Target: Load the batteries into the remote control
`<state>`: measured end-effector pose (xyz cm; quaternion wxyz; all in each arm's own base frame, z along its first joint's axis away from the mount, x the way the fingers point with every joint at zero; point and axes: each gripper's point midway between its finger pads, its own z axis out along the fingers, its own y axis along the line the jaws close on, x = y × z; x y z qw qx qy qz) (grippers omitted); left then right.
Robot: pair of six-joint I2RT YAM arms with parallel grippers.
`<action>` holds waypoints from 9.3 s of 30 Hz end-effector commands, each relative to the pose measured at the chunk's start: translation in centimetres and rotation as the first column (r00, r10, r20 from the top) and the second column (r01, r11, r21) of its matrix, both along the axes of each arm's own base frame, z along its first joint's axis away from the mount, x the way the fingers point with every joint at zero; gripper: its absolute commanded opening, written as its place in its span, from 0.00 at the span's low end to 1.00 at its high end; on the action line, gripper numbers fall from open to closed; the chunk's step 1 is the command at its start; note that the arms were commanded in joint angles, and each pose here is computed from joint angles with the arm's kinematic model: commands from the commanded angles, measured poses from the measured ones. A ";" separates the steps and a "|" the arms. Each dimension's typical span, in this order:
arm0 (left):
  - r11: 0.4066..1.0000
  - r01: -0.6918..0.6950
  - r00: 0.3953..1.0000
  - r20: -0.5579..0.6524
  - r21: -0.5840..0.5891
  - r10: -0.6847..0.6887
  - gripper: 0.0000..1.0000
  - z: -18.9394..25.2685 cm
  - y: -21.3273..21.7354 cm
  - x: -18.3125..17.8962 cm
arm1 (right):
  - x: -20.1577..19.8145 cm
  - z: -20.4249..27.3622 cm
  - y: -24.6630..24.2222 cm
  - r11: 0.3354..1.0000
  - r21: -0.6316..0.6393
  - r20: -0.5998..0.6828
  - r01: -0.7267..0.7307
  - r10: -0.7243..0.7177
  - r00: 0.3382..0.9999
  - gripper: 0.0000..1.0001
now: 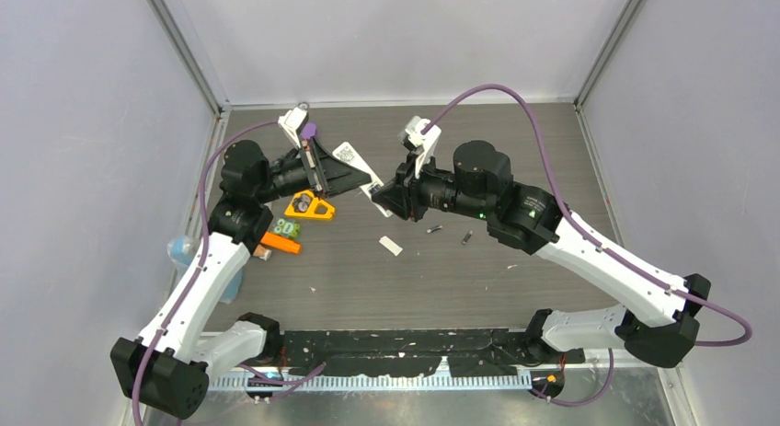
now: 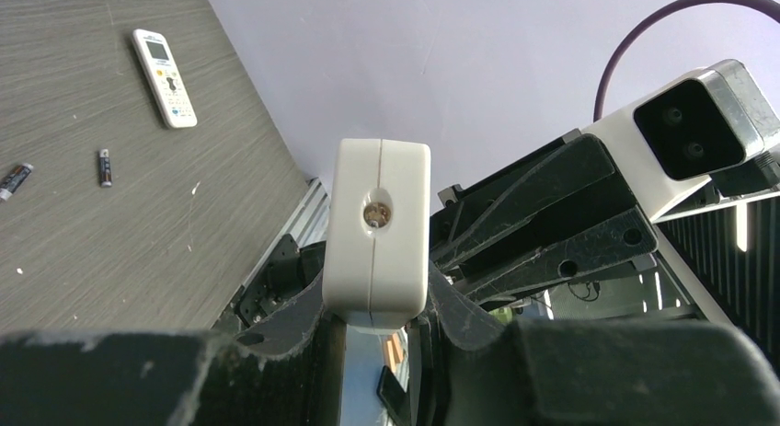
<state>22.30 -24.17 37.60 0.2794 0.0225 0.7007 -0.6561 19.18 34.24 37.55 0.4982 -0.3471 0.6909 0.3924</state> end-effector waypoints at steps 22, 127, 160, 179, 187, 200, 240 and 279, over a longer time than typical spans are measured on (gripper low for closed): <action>0.999 -0.004 0.997 0.078 -0.045 0.007 0.00 1.7 0.3 -0.5 | 0.6 4.2 -1.1 0.982 0.145 -0.032 0.119 -0.116 0.993 0.36; 0.781 -0.536 0.837 0.082 0.322 0.541 0.00 -10.9 7.9 8.5 | 4.4 -10.2 -5.4 0.893 -0.103 -0.464 0.438 -0.433 0.773 0.87; 0.493 -0.623 0.706 0.164 0.608 0.689 0.00 -17.2 15.6 4.3 | -3.1 -32.5 -2.0 0.551 -0.831 -0.028 -0.071 0.085 0.996 0.60; 0.521 -0.614 0.709 0.124 0.593 0.694 0.00 -16.9 16.0 5.4 | -2.4 -34.6 1.2 0.538 -0.832 -0.017 -0.132 0.214 0.977 0.61; 0.517 -0.619 0.703 0.123 0.591 0.701 0.00 -16.8 16.3 5.4 | -1.7 -34.8 2.0 0.547 -0.823 -0.028 -0.152 0.227 0.973 0.58; 0.479 -0.627 0.687 0.146 0.614 0.712 0.00 -16.6 17.5 5.4 | -2.6 -36.2 1.9 0.490 -0.773 -0.245 -0.404 0.357 0.901 0.54; 0.913 -0.376 0.920 -0.055 0.158 0.388 0.00 -10.2 7.5 4.6 | 2.7 -7.4 1.1 0.982 -0.170 -0.034 0.082 -0.089 0.995 0.06; 0.984 -0.048 0.983 0.167 -0.173 0.078 0.00 0.6 3.5 1.4 | 2.5 -1.3 3.4 0.995 -0.103 0.103 -0.009 0.020 0.994 0.09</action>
